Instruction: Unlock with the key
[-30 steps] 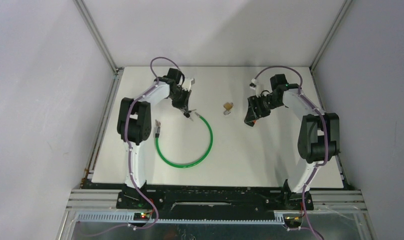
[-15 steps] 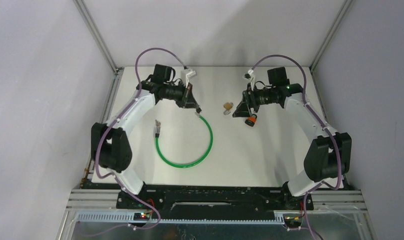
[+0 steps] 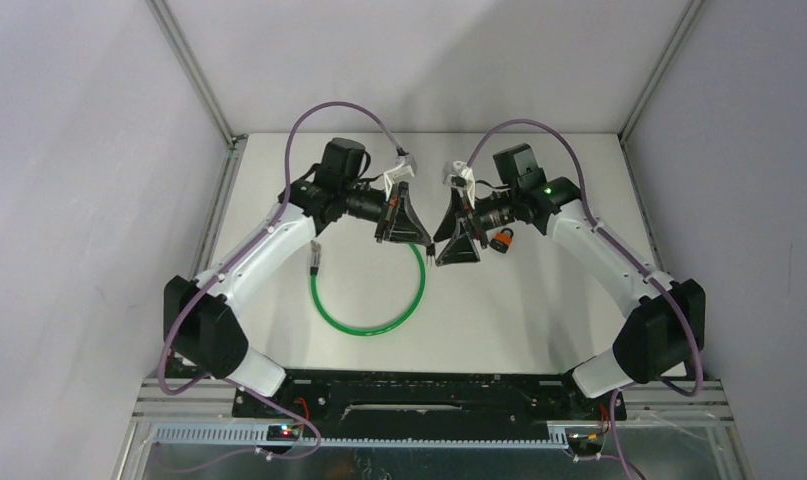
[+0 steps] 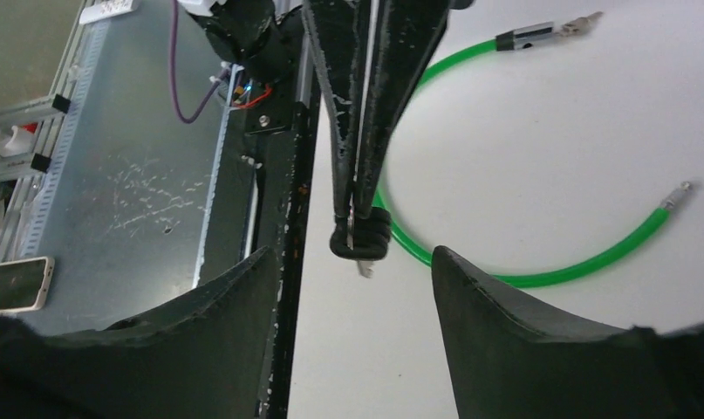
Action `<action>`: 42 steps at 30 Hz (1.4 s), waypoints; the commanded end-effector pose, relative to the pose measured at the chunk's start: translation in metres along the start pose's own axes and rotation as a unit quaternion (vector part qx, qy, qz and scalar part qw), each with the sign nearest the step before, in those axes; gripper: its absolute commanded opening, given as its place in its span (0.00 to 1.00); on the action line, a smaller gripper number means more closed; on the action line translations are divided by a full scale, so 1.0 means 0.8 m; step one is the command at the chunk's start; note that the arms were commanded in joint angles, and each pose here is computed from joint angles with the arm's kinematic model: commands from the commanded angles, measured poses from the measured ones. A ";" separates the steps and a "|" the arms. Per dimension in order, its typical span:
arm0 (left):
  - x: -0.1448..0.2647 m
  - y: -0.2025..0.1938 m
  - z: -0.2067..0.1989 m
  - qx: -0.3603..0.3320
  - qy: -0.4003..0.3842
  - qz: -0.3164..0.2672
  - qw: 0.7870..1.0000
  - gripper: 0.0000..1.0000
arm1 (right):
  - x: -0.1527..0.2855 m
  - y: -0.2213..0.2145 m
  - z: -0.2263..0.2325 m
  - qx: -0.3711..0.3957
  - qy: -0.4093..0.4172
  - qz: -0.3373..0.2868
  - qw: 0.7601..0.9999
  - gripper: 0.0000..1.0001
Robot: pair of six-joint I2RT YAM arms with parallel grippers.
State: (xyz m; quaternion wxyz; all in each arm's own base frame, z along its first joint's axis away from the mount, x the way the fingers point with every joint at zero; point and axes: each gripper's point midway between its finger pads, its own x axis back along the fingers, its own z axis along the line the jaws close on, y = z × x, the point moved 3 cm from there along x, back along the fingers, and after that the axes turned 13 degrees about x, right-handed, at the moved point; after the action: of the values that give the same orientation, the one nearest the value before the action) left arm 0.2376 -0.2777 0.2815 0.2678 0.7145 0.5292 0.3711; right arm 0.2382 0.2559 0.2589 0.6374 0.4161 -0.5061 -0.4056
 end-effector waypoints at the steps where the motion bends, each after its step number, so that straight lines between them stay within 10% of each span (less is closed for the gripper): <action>1: 0.001 0.010 -0.031 -0.033 -0.043 -0.020 0.998 0.00 | 0.000 0.013 0.029 0.049 0.022 -0.002 0.999 0.64; 9: -0.002 0.010 -0.039 -0.034 -0.053 -0.033 0.997 0.00 | -0.004 0.004 0.034 0.051 0.021 0.003 0.998 0.48; 42: -0.003 0.006 -0.046 -0.028 -0.063 -0.045 0.997 0.00 | -0.004 -0.001 0.025 0.058 -0.011 0.014 0.998 0.35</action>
State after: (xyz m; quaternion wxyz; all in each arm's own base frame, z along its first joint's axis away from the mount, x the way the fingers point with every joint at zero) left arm 0.2222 -0.2854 0.2975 0.3118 0.7042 0.5467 0.3287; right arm 0.2222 0.2566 0.2457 0.6300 0.4168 -0.5374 -0.3749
